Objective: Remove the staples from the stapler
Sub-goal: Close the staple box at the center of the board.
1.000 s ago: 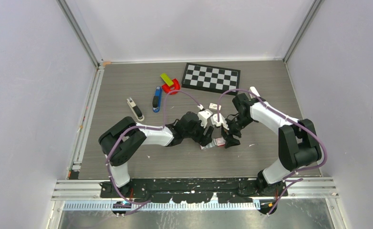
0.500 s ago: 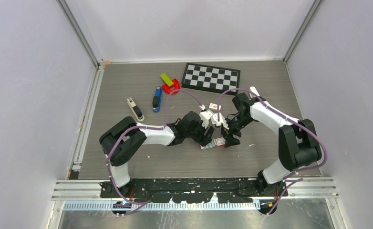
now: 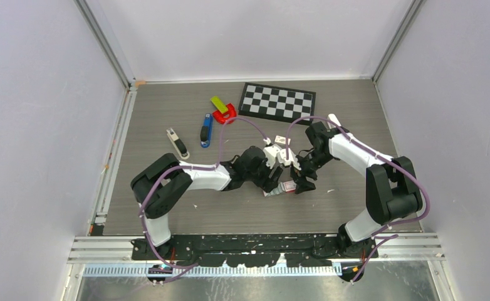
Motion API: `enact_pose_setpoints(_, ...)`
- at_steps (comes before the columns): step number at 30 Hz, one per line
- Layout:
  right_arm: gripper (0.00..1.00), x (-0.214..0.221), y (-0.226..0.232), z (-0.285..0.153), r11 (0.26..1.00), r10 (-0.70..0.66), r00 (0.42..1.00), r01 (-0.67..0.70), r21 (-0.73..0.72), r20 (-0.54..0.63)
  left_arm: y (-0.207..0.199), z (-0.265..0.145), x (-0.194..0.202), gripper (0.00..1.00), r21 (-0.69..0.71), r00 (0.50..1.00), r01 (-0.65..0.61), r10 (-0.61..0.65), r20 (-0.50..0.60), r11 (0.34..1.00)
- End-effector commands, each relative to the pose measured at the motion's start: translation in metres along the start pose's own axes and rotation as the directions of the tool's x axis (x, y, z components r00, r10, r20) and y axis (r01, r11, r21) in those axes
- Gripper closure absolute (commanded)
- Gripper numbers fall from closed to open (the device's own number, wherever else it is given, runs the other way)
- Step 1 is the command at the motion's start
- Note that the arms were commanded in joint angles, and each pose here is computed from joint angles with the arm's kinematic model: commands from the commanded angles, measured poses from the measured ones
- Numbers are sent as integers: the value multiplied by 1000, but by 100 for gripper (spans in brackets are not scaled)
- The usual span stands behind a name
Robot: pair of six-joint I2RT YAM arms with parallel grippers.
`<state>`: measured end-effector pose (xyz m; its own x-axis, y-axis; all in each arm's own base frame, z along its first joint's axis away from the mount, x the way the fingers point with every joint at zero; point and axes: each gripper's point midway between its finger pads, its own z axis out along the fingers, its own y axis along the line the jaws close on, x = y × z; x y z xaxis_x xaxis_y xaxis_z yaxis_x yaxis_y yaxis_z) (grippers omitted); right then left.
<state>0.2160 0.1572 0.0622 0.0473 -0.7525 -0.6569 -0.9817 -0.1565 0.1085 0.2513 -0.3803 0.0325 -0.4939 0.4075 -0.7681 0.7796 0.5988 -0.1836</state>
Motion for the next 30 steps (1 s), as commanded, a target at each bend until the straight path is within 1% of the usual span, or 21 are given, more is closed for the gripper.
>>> enact_pose_setpoints(1,28,-11,-4,-5,1000,-23,999,23,6,38,-9,-16,-37,27,10,996,-4,3,93,1000)
enact_pose_setpoints(5,28,-11,-4,-6,1000,-23,999,23,5,39,-14,-33,-56,25,25,986,3,-7,169,1000)
enact_pose_setpoints(9,28,-11,-3,-6,1000,-22,999,22,2,41,-15,-52,-64,23,26,970,-14,7,244,1000)
enact_pose_setpoints(13,28,-10,-3,-6,1000,-19,999,18,3,40,-14,-73,-52,19,25,944,-85,73,322,996)
enact_pose_setpoints(17,28,-10,-4,-6,1000,-20,999,20,5,39,-16,-88,-37,2,36,901,-155,126,415,987)
enact_pose_setpoints(18,28,-9,-4,-6,1000,-20,999,19,5,39,-16,-91,-33,1,39,893,-169,137,429,985)
enact_pose_setpoints(22,28,-9,-4,-6,1000,-18,999,18,6,36,-19,-92,-16,0,63,883,-233,184,432,970)
enact_pose_setpoints(25,28,-8,-4,-6,1000,-15,999,15,5,34,-19,-87,-1,0,72,876,-301,246,415,951)
enact_pose_setpoints(28,28,-8,-4,-5,1000,-13,999,13,3,34,-20,-82,9,0,70,844,-387,323,428,920)
enact_pose_setpoints(30,28,-7,-4,-5,1000,-10,999,9,3,33,-20,-78,10,0,59,824,-416,349,447,908)
